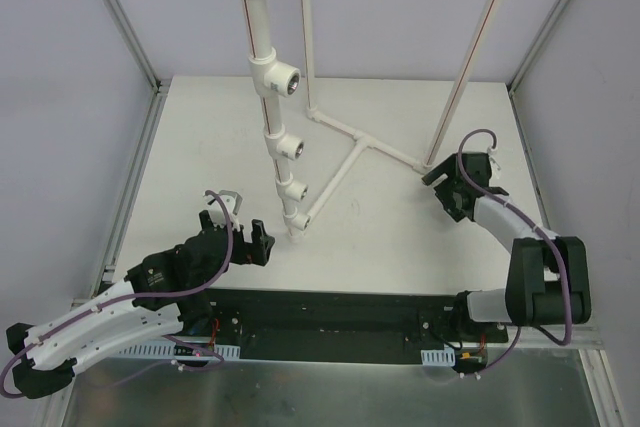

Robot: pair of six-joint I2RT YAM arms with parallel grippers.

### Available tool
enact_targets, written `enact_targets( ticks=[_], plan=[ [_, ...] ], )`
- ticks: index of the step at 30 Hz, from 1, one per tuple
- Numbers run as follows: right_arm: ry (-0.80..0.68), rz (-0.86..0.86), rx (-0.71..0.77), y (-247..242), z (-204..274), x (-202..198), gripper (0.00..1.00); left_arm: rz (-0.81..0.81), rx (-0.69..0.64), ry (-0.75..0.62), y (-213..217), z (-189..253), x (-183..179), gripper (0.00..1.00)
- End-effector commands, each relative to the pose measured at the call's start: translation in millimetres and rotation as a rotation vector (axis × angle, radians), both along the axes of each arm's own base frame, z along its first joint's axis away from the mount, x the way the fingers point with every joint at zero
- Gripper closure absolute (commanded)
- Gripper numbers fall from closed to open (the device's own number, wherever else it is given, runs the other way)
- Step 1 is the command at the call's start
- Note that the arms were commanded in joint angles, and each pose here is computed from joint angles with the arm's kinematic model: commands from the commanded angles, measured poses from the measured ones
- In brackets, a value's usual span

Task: Install the water faucets
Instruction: Move the water faucet to the center of the board.

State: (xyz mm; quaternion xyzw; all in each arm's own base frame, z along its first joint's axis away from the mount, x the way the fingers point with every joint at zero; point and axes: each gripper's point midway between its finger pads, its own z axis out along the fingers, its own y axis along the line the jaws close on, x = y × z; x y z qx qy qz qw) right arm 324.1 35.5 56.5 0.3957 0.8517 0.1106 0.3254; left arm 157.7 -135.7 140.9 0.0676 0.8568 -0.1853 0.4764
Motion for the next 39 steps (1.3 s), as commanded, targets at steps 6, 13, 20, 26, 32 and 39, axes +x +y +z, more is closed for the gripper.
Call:
enact_targets(
  ticks=[6,13,20,26,32,39],
  plan=[
    [0.045,0.059,0.164,30.2,-4.2,26.7,0.04,0.021,-0.017,-0.010,-1.9,13.1,4.1,0.01],
    [0.040,0.035,0.121,21.2,-4.2,43.4,0.07,0.022,-0.016,-0.013,-1.9,14.7,4.6,0.01],
    [0.101,-0.049,-0.050,-11.9,-10.2,48.2,0.16,0.022,-0.012,-0.012,-1.9,14.0,4.7,0.01],
    [0.145,-0.070,-0.106,-23.0,-19.7,48.1,0.26,0.020,-0.015,-0.011,-2.0,13.5,4.1,0.01],
    [0.121,-0.085,-0.091,-23.0,-18.0,40.7,0.30,0.024,-0.010,-0.010,-1.3,11.7,4.7,0.01],
    [0.177,-0.145,-0.121,-36.3,-20.6,34.6,0.35,0.019,-0.010,-0.006,-2.4,11.3,4.1,0.01]
  ],
)
